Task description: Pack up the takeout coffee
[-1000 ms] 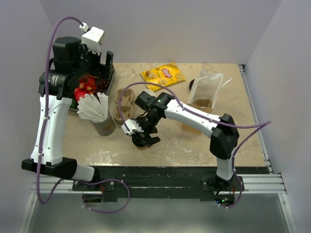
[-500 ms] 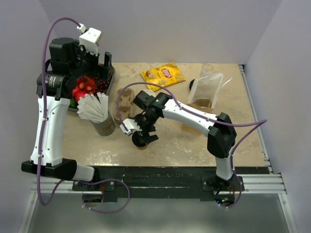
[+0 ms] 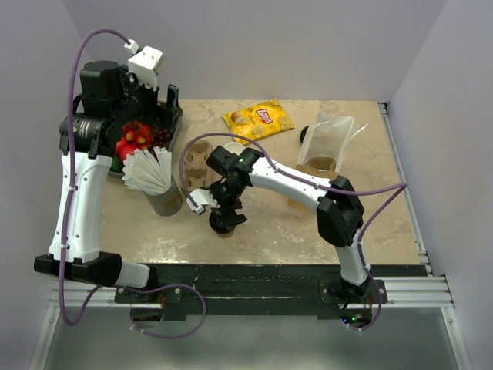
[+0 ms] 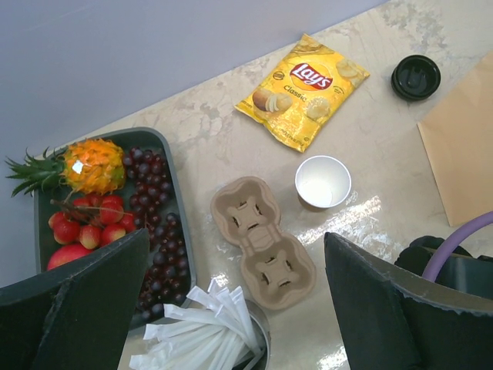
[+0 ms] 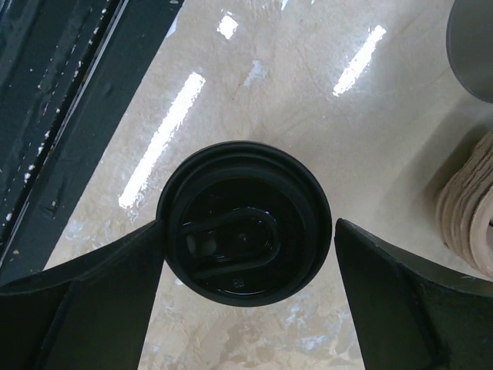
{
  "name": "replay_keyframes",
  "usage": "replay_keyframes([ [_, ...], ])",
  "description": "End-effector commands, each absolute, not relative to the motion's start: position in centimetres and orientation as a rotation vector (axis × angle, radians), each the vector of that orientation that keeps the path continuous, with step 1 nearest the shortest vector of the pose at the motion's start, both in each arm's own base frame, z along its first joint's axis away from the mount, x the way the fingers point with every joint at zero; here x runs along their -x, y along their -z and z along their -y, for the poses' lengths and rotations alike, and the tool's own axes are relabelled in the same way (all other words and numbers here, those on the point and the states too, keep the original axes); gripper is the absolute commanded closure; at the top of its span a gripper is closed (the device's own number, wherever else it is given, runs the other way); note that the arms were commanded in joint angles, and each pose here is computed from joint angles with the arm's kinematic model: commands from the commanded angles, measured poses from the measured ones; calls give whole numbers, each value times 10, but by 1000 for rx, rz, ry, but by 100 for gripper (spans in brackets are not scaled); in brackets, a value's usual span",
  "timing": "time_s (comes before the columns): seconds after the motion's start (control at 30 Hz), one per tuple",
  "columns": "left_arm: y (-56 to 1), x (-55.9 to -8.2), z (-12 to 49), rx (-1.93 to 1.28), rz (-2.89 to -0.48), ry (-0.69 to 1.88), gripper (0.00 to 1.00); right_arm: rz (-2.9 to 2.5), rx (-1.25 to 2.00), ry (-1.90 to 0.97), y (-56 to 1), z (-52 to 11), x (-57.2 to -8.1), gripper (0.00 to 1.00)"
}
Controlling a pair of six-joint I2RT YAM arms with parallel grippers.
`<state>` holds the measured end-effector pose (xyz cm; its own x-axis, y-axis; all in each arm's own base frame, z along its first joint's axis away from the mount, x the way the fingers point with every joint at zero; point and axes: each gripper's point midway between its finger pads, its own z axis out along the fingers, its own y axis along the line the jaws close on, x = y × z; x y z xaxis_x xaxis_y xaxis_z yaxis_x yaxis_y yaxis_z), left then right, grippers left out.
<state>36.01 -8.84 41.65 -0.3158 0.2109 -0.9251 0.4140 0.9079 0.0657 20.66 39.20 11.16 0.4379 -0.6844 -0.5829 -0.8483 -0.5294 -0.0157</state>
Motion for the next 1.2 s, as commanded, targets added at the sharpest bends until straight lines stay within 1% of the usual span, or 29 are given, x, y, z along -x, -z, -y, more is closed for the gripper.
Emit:
replay_keyframes([
  [0.0, -425, -360, 88, -444, -1874, 235, 0, -1302, 2381, -749, -125, -394, -209, 9],
  [0.23, -422, -361, 88, -447, -1881, 237, 0, -1272, 2369, -736, -130, -397, -211, 15],
  [0.33, -421, -362, 88, -446, -1884, 242, 0, -1269, 2364, -720, -131, -397, -213, 20],
  [0.5, -420, -363, 88, -448, -1886, 246, 0, -1286, 2367, -710, -131, -395, -214, 34],
  [0.7, -418, -364, 90, -454, -1891, 256, 0, -1295, 2315, -699, -136, -398, -216, 38],
  [0.8, -417, -364, 91, -458, -1893, 262, 0, -1310, 2317, -699, -134, -398, -215, 35],
  [0.83, -416, -364, 91, -458, -1896, 265, 0, -1319, 2319, -699, -132, -397, -215, 33],
  [0.93, -416, -363, 92, -462, -1894, 271, 0, -1326, 2332, -694, -129, -395, -213, 33],
  [1.03, -415, -364, 93, -465, -1898, 274, 1, -1338, 2323, -699, -131, -396, -213, 39],
  [1.07, -415, -364, 93, -468, -1897, 275, 1, -1341, 2315, -706, -133, -397, -212, 42],
  [1.17, -417, -366, 94, -470, -1892, 274, 1, -1343, 2279, -707, -147, -398, -211, 46],
])
